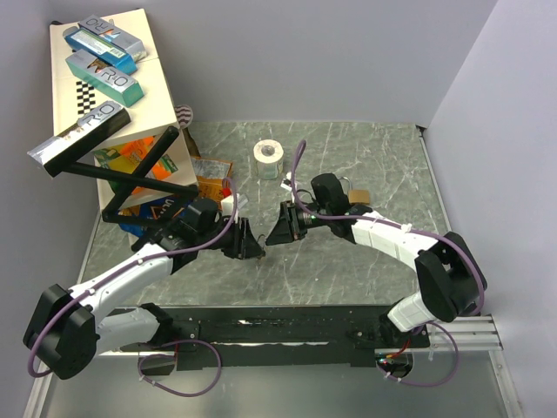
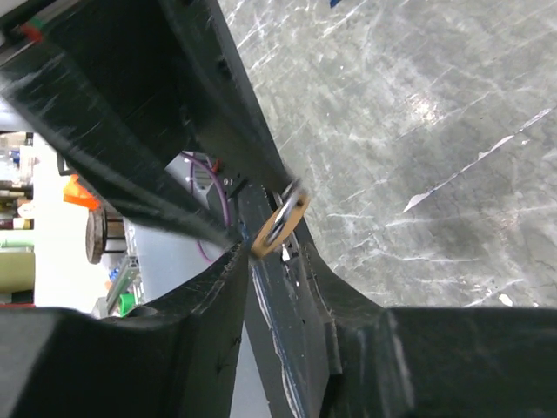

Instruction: Unlock with the key

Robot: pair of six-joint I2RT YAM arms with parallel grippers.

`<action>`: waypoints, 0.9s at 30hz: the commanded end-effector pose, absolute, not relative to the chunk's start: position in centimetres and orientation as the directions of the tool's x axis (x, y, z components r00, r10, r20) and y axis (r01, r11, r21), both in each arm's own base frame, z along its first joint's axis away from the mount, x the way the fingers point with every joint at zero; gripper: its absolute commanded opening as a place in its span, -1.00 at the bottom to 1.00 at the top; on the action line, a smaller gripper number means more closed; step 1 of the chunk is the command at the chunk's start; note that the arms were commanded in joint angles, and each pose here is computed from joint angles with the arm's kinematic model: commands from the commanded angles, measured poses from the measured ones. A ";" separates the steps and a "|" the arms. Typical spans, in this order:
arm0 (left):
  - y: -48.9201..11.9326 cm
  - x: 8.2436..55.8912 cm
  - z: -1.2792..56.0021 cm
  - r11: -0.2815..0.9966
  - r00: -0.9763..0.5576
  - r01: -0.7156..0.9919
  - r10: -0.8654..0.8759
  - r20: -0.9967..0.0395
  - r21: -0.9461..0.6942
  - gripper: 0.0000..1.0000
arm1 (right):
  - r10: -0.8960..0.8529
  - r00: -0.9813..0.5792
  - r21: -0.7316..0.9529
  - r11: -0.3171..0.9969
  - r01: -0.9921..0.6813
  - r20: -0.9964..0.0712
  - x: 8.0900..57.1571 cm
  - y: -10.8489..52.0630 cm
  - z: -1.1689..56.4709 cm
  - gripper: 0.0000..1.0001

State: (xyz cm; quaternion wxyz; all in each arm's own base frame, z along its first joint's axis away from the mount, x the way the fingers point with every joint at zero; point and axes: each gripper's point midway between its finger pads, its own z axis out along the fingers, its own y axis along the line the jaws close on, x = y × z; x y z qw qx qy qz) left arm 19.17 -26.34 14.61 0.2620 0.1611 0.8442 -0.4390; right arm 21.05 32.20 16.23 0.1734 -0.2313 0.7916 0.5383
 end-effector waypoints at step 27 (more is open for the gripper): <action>-27.5 16.1 18.4 0.336 -0.775 0.626 0.166 -0.610 -0.704 -0.98 | -0.324 -0.707 0.559 0.444 -0.700 -0.629 23.6 31.3 18.9 0.20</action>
